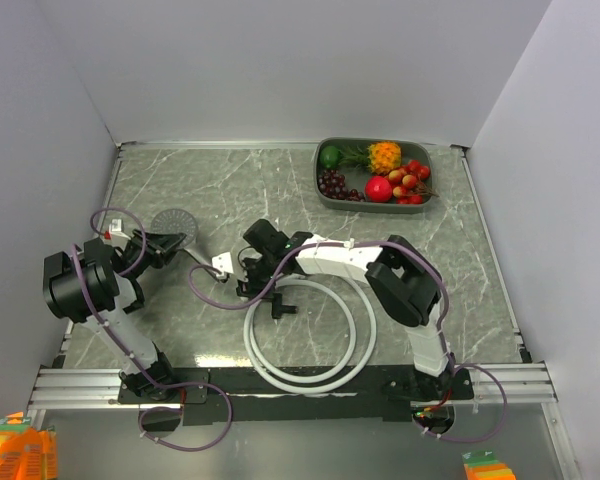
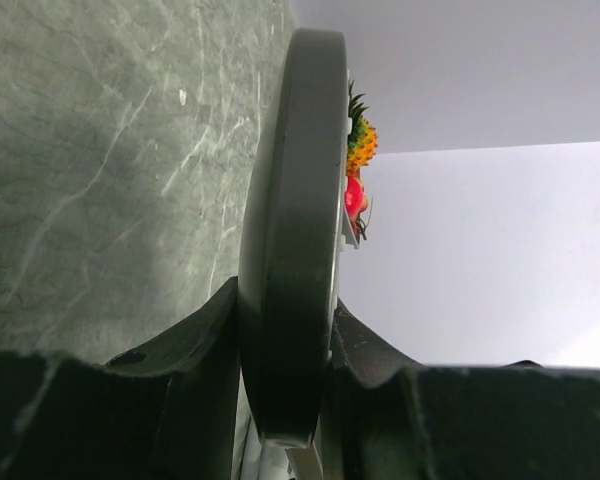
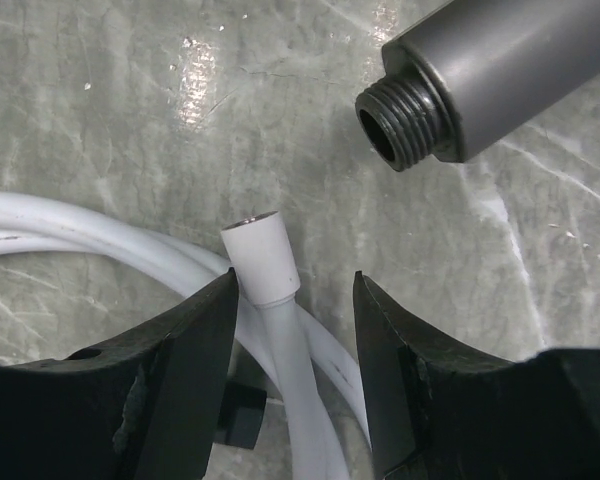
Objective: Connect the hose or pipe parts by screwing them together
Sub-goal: Pick up the pipeline from the center of the board.
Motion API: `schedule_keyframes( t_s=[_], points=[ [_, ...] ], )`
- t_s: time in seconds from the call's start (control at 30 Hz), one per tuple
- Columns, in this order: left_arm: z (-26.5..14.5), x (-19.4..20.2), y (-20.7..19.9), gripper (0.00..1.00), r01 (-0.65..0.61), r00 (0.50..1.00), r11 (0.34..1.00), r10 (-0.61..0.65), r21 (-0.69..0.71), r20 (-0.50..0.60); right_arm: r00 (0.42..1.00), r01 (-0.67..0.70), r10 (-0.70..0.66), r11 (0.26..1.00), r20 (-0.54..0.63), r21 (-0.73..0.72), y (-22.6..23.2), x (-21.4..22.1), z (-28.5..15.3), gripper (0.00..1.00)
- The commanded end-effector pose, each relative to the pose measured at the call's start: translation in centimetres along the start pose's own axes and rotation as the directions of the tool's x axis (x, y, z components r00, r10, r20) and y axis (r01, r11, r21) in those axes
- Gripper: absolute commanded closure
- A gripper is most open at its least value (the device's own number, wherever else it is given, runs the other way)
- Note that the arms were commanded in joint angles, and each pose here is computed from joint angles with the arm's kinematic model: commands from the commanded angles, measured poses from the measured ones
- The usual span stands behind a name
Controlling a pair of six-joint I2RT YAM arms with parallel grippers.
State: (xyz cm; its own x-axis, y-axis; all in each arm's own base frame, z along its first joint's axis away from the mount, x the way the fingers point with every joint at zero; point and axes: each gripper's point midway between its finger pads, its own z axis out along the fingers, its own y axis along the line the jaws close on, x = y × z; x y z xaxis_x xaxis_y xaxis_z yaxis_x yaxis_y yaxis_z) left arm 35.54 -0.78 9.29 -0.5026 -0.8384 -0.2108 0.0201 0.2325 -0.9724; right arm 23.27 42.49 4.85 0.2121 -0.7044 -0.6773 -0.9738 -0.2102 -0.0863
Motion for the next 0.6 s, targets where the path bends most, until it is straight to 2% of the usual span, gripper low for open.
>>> schedule_keyframes(
  t_s=[0.0,0.17,0.23,0.27,0.3,0.33,0.47,0.53,0.57],
  points=[
    [-0.2,-0.9,-2.6,0.99,-0.124,0.992,0.990,0.122,0.073,0.018,1.000,-0.005,0.005,1.000,0.020,-0.025,0.3,-0.6,1.0,0.43],
    [-0.2,-0.9,-2.6,0.99,-0.125,0.992,0.990,0.124,0.071,0.019,0.999,-0.036,0.036,0.999,0.031,0.005,-0.1,-0.6,1.6,0.47],
    [-0.2,-0.9,-2.5,0.99,-0.129,0.992,0.989,0.128,0.069,0.019,0.999,-0.040,0.040,0.999,0.037,0.007,-0.2,-0.8,1.7,0.53],
    [-0.2,-0.9,-2.6,0.99,-0.129,0.992,0.989,0.128,0.069,0.020,0.998,-0.050,0.050,0.999,0.038,0.006,-0.3,-0.8,1.8,0.58],
    [-0.2,-0.9,-2.6,0.99,-0.127,0.992,0.989,0.126,0.070,0.021,0.998,-0.052,0.051,0.999,0.040,0.009,-0.3,-1.0,1.8,0.74],
    [-0.1,-0.8,-2.6,0.99,-0.128,0.992,0.989,0.127,0.073,0.017,0.997,-0.062,0.062,0.998,0.041,0.019,-0.6,-1.1,1.8,0.80],
    [-0.1,-0.8,-2.6,0.99,-0.126,0.992,0.989,0.125,0.075,0.021,0.981,-0.183,0.179,0.982,0.077,0.052,-1.8,-2.1,1.0,0.82],
    [-0.2,-0.9,-2.6,0.99,-0.127,0.992,0.989,0.125,0.071,0.023,0.970,-0.217,0.205,0.972,0.132,0.089,-2.6,-2.9,-0.1,0.82],
    [-0.1,-0.8,-2.6,0.99,-0.127,0.992,0.989,0.126,0.070,0.021,0.952,-0.277,0.259,0.956,0.162,0.102,-3.0,-2.9,-0.8,0.83]
  ],
)
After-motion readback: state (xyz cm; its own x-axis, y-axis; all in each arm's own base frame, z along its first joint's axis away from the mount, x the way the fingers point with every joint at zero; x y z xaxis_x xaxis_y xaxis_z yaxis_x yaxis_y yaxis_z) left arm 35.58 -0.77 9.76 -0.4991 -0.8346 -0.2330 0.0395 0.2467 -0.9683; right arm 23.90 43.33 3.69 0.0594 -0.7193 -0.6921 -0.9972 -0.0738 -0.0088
